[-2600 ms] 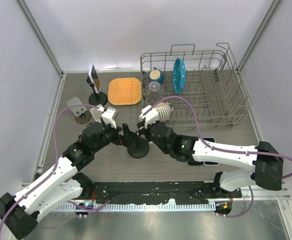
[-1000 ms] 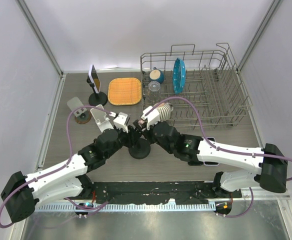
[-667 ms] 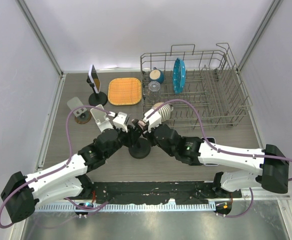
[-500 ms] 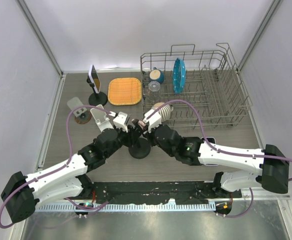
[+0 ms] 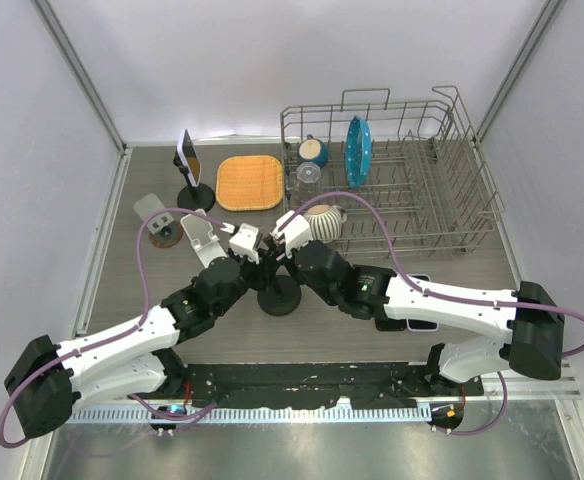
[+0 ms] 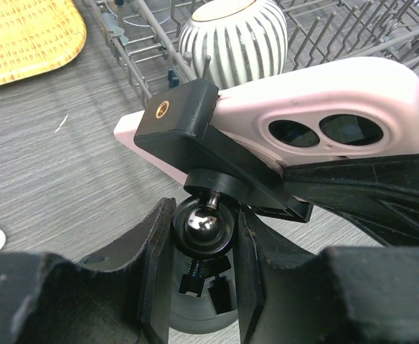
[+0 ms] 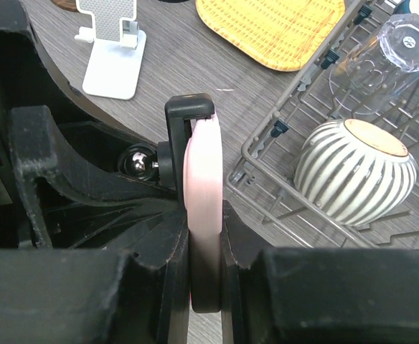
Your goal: Remove the phone from the phone stand
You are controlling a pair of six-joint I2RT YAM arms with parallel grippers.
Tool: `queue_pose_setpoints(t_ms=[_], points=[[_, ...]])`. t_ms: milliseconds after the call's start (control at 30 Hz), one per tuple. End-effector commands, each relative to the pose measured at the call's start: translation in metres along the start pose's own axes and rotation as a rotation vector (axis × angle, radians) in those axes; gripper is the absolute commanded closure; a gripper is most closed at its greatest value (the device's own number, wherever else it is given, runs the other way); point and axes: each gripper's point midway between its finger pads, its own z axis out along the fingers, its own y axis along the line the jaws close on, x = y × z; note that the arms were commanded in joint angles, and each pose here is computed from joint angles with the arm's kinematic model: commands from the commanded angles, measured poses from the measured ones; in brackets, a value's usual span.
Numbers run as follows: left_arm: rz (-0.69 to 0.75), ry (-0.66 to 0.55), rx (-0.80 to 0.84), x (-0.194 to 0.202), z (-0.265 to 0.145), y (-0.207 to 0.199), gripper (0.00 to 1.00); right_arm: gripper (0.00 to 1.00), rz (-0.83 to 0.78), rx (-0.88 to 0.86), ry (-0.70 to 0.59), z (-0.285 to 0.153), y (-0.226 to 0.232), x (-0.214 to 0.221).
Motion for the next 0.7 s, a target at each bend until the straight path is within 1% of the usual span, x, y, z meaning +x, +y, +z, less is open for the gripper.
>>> queue_pose_setpoints(t_ms=[0, 33, 100, 133, 167, 233, 267, 333, 433, 500, 533, 600, 667], points=[[0.095, 0.108, -0.018, 0.031, 0.0, 0.003, 1.0, 0.87, 0.171, 0.083, -0.243, -0.009, -0.02, -0.092], [0.1, 0.108, -0.014, 0.031, 0.0, 0.001, 1.0, 0.87, 0.177, 0.086, -0.244, -0.009, -0.021, -0.093], [0.103, 0.105, -0.023, 0.03, 0.0, 0.002, 1.0, 0.78, 0.183, 0.087, -0.246, -0.011, -0.023, -0.094], [0.101, 0.104, -0.021, 0.03, 0.0, 0.001, 1.0, 0.73, 0.179, 0.083, -0.237, -0.01, -0.022, -0.089], [0.092, 0.091, -0.021, 0.027, -0.001, 0.001, 1.0, 0.66, 0.182, 0.081, -0.243, -0.013, -0.024, -0.089], [0.066, 0.075, -0.018, 0.025, -0.003, 0.0, 1.0, 0.59, 0.177, 0.076, -0.235, -0.013, -0.023, -0.079], [0.049, 0.053, -0.007, 0.021, -0.004, -0.002, 1.0, 0.52, 0.186, 0.074, -0.247, -0.015, -0.025, -0.08], [0.017, 0.044, -0.004, 0.021, -0.006, -0.002, 1.0, 0.43, 0.206, 0.057, -0.27, -0.022, -0.026, -0.078], [-0.026, 0.027, 0.004, 0.015, -0.009, -0.005, 1.0, 0.35, 0.234, 0.018, -0.334, -0.037, -0.028, -0.082], [-0.049, 0.023, 0.0, 0.012, -0.009, -0.006, 1.0, 0.31, 0.242, -0.005, -0.36, -0.044, -0.029, -0.076], [-0.077, 0.021, -0.011, 0.011, -0.01, -0.005, 1.0, 0.28, 0.253, -0.03, -0.393, -0.049, -0.028, -0.082], [-0.107, 0.019, -0.02, 0.008, -0.01, -0.006, 1.0, 0.26, 0.243, -0.059, -0.398, -0.051, -0.024, -0.071], [-0.153, 0.019, -0.023, 0.007, -0.01, -0.008, 1.0, 0.25, 0.235, -0.091, -0.434, -0.055, -0.021, -0.073]])
